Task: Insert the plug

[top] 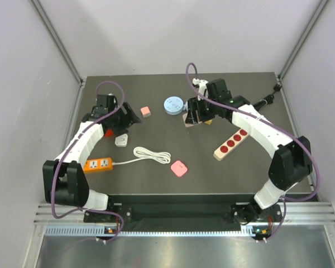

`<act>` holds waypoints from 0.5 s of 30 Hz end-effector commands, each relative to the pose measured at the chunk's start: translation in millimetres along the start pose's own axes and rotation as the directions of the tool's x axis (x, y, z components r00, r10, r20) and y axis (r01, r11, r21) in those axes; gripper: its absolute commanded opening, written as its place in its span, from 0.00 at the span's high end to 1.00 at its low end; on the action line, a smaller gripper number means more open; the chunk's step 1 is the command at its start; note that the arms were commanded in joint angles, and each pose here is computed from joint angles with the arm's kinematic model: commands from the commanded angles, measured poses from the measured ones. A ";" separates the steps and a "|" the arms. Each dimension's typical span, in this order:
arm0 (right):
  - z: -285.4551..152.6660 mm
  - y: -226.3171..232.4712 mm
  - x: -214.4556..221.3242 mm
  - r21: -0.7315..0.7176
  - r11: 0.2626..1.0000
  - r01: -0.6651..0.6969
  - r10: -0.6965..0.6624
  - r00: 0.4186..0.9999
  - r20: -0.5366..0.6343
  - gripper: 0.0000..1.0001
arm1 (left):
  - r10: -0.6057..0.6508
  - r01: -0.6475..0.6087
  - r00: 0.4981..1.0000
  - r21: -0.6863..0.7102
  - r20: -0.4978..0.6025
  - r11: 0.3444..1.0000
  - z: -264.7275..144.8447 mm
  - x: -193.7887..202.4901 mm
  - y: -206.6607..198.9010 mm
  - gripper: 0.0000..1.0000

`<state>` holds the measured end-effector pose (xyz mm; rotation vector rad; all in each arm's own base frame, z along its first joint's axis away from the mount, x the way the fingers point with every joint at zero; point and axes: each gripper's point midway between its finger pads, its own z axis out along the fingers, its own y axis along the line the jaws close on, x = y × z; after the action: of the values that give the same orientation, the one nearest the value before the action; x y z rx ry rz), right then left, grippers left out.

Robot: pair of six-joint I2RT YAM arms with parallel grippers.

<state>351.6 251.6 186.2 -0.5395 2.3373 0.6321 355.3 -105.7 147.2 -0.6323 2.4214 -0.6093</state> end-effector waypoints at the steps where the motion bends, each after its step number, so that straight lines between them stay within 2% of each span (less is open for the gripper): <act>1: -5.2 32.8 -25.4 -0.111 0.992 0.062 -0.051 0.994 0.098 1.00 | 0.147 -0.133 0.987 0.173 -0.070 0.976 -16.4 14.9 -28.8 0.17; 4: 0.6 30.2 -17.4 -0.087 0.991 0.101 -0.093 0.992 0.086 1.00 | 0.217 -0.186 0.972 0.264 -0.093 0.946 -27.4 24.2 -42.7 0.17; 6: 8.0 23.5 -10.9 -0.062 0.995 0.076 -0.072 0.995 0.065 1.00 | 0.212 -0.187 0.973 0.223 -0.094 0.957 -32.3 24.3 -36.4 0.17; 10: 12.8 24.7 6.8 -0.075 0.995 0.058 -0.057 0.998 0.015 1.00 | 0.250 -0.215 0.964 0.292 -0.090 0.932 -39.6 32.3 -47.7 0.18; 15: 5.9 30.5 11.9 -0.064 0.996 0.056 -0.054 0.998 0.034 1.00 | 0.256 -0.203 0.956 0.308 -0.144 0.929 -32.7 53.5 -57.5 0.21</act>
<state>330.5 266.8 156.9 -0.6189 2.3701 0.6641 320.1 -153.3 171.5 -0.2469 2.4714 -0.8653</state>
